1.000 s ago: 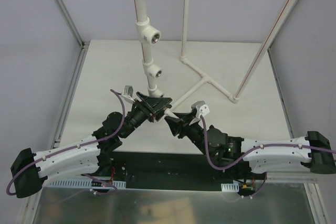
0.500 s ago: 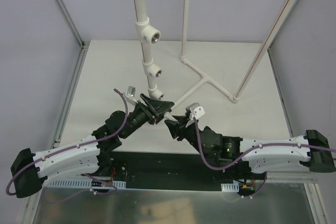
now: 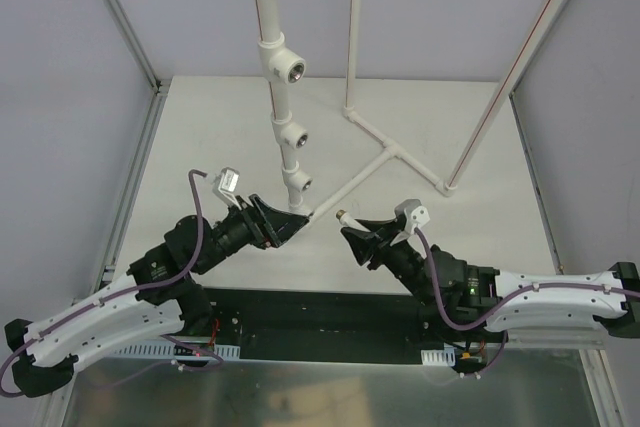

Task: Install the water faucets
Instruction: Adjust the water faucet.

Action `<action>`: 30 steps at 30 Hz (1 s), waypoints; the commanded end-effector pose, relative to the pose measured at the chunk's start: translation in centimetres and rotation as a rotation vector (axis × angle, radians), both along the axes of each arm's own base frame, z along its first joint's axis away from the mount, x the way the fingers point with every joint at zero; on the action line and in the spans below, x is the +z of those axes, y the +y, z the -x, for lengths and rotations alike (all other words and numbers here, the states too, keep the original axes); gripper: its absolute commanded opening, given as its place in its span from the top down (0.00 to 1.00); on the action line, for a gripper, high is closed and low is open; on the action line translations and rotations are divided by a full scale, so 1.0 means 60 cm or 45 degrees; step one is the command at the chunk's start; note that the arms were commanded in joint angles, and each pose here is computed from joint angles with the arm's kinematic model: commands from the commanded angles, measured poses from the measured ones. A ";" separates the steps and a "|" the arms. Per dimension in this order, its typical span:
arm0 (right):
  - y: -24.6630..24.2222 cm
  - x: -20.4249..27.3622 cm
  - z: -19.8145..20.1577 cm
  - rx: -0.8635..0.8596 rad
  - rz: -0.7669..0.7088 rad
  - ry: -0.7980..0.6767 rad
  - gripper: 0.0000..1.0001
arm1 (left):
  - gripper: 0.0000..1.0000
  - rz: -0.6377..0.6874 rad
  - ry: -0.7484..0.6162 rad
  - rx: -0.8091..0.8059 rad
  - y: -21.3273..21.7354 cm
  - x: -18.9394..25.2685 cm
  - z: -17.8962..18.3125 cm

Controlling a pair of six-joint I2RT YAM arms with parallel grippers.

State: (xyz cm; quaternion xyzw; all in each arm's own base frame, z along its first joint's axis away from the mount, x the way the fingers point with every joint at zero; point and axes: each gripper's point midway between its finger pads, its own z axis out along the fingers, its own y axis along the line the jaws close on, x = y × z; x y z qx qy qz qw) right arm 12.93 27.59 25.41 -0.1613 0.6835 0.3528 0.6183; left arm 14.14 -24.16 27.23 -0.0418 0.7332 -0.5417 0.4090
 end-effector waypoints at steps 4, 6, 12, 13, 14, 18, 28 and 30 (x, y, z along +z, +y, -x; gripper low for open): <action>-0.023 0.003 -0.008 -0.046 -0.006 -0.029 1.00 | 0.26 -0.461 -0.306 0.109 0.054 -0.070 -0.034; -0.023 0.000 -0.007 -0.042 0.004 -0.030 1.00 | 0.26 -0.530 -0.399 0.177 0.066 -0.062 -0.054; -0.022 -0.011 -0.006 -0.038 0.019 -0.020 1.00 | 0.24 -0.508 -0.752 0.291 0.052 -0.024 -0.093; -0.023 -0.013 -0.007 -0.042 0.022 -0.021 1.00 | 0.23 -0.499 -0.799 0.303 0.049 -0.020 -0.097; -0.023 -0.013 -0.006 -0.040 0.024 -0.023 1.00 | 0.23 -0.498 -0.851 0.320 0.047 -0.015 -0.101; -0.027 -0.019 -0.007 -0.044 0.027 -0.020 1.00 | 0.22 -0.579 -0.914 0.378 0.045 -0.018 -0.128; -0.028 -0.027 -0.004 -0.034 0.032 -0.005 1.00 | 0.26 -0.635 -0.955 0.407 0.037 -0.017 -0.190; -0.028 -0.031 -0.004 -0.034 0.037 -0.002 1.00 | 0.27 -0.648 -0.954 0.388 0.031 -0.024 -0.202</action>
